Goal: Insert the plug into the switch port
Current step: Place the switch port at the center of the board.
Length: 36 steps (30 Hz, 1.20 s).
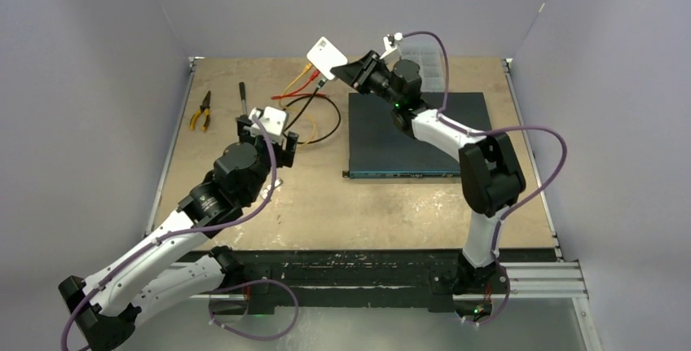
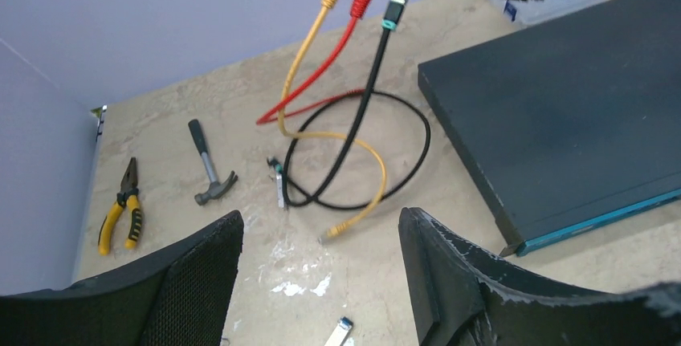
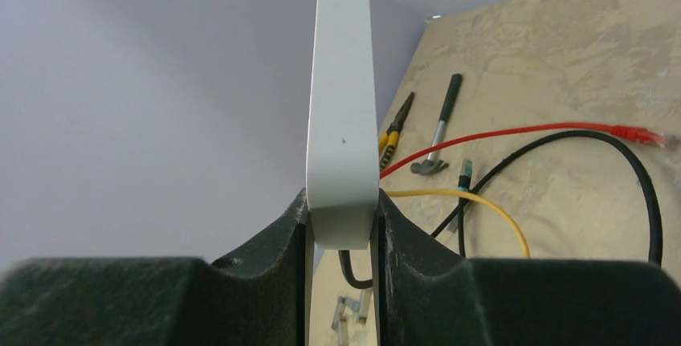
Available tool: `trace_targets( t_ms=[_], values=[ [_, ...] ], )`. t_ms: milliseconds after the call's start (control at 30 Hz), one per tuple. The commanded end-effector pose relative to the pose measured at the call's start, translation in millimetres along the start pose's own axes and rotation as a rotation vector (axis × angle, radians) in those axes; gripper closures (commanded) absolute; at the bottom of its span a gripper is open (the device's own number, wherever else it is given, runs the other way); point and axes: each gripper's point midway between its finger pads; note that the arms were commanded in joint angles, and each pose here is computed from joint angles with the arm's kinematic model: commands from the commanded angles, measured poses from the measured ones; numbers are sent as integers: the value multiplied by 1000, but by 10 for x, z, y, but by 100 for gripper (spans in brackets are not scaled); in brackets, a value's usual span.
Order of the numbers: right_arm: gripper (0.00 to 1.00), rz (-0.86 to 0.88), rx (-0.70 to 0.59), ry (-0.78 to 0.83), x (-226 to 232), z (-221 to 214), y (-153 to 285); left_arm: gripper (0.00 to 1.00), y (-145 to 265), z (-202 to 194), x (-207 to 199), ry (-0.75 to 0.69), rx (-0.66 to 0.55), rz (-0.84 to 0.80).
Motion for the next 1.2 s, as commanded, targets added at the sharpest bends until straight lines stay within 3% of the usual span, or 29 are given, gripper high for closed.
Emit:
trace_targets(
  t_ms=[0,167,500,700,1067,1167],
  values=[
    [100,24,-55,-16,-44,156,-270,30,-67,-45,57,-36,-1,38],
    [100,-13,3,-59,-380,-134,-453,29,-53,-33,66,-29,-14,35],
    [58,-105,128,-24,-902,-579,-602,28,-45,-40,19,-26,-12,5],
    [38,-175,224,66,-1145,-705,-722,28,-52,-55,23,-31,-8,8],
    [5,-385,338,241,-1566,-713,-673,28,-31,-34,18,-25,-12,-1],
    [2,-439,344,294,-1613,-612,-630,28,-16,-11,13,-18,-18,-8]
  ],
)
Point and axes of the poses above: each gripper's point midway between its finger pads, its own y axis back along the fingers, its own x axis along the line the jaws close on, z = x × y, and after that the axes turned 15 degrees about y, right-handed
